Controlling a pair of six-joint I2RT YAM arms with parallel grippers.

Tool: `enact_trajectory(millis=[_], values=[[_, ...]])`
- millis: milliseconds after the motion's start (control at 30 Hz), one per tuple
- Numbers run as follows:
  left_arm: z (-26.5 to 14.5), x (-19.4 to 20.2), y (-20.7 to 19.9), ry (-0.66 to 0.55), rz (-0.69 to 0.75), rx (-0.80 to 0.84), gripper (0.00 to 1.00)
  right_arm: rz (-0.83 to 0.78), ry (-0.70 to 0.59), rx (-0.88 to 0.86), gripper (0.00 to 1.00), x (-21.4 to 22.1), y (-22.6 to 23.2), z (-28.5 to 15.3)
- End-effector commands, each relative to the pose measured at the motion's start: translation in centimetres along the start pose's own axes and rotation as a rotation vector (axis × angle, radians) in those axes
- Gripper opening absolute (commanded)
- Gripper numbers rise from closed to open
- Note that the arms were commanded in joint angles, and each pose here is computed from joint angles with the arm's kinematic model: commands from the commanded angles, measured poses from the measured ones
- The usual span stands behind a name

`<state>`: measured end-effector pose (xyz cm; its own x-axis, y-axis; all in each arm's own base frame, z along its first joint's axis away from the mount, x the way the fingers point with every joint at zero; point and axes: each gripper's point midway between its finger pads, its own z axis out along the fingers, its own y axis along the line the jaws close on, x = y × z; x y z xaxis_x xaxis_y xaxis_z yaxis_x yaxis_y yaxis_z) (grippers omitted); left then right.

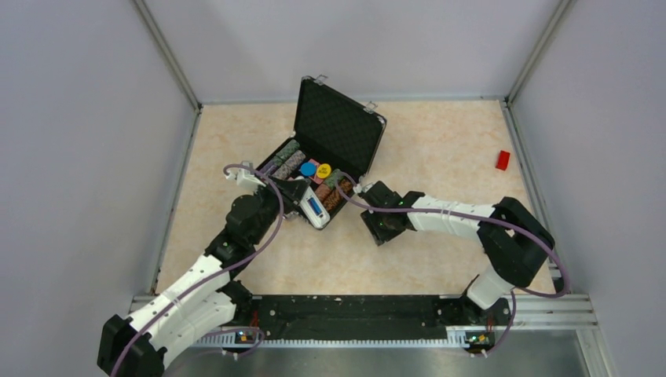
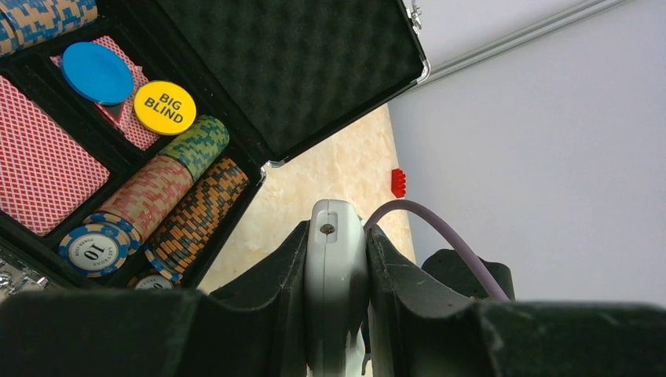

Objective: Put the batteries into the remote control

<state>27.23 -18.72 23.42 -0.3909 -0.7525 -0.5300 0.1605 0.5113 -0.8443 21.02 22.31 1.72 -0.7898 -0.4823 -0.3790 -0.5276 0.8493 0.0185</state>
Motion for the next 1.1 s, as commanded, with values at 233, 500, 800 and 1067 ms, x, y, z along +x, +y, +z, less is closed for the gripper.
enact_trajectory(millis=[233,500,800,1067], values=[[-0.3,-2.0,-2.3,-0.066,0.004,0.063,0.00,-0.120,0.127,0.050,0.42,2.8,0.1,0.7],[-0.5,-2.1,-2.2,-0.070,0.002,0.060,0.00,-0.085,0.117,0.181,0.21,2.4,-1.3,0.3],[-0.2,-1.2,-2.9,-0.036,0.007,0.124,0.00,0.084,-0.150,0.026,0.19,-4.0,1.3,-8.2],[1.4,2.0,-6.4,0.137,0.077,0.307,0.00,0.132,-0.365,-0.204,0.20,-7.2,3.9,-17.4]])
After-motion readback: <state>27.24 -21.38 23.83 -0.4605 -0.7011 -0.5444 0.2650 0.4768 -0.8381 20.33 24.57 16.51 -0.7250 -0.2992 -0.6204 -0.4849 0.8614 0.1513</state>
